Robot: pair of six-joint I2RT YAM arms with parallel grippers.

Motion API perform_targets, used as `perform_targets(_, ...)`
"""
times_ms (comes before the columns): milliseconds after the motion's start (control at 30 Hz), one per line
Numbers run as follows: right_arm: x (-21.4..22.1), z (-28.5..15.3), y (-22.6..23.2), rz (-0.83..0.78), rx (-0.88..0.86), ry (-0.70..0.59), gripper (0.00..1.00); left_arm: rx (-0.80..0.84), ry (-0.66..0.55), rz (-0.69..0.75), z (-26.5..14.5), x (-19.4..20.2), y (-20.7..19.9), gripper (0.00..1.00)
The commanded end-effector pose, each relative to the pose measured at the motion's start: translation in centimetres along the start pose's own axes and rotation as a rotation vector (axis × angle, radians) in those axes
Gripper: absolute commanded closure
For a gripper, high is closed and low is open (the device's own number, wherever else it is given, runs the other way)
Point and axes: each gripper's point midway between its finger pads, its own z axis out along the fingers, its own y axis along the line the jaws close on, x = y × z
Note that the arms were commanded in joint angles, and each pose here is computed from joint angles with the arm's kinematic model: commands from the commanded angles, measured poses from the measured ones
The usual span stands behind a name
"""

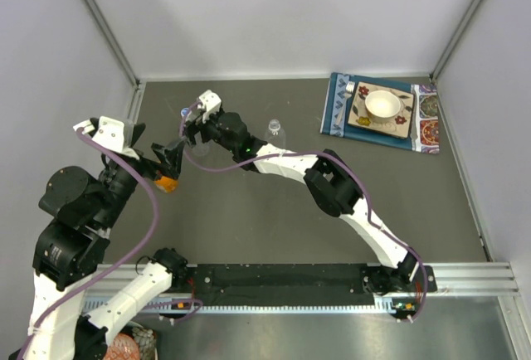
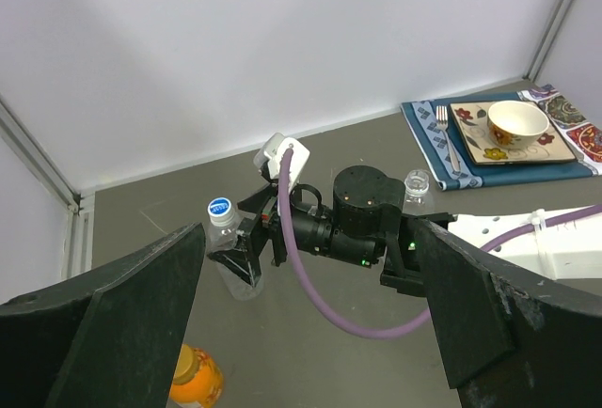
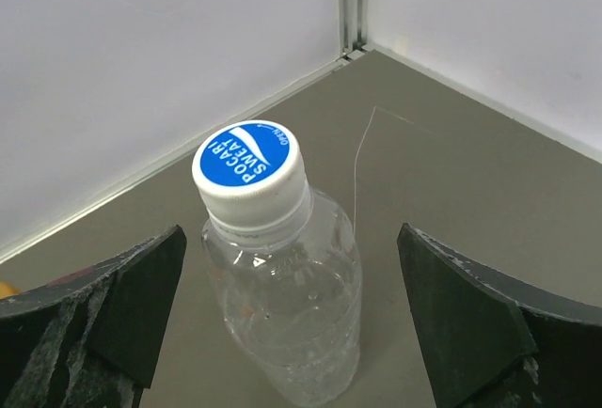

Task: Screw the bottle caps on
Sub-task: Place the plastic bottle at the center of the board.

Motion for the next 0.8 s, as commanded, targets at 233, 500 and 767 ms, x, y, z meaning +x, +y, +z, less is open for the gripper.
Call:
perform_targets(233, -8.3, -0.3, 0.7, -0.013, -0.031, -0.127, 0.01, -0.005, -0.051, -0.024, 0.0, -1.0, 0.0, 0.01)
perform_targets(500, -9.9, -0.5, 0.8, -0.031, -0.054, -0.133, 0.01, -0.006, -0.051, -0.026, 0.0, -0.9, 0.1, 0.01)
perform_targets(767, -12.3, -2.1, 1.2, -0.060, -0.073, -0.148, 0.01, -0.030, -0.079, -0.014, -0.3, -2.1, 0.6, 0.01)
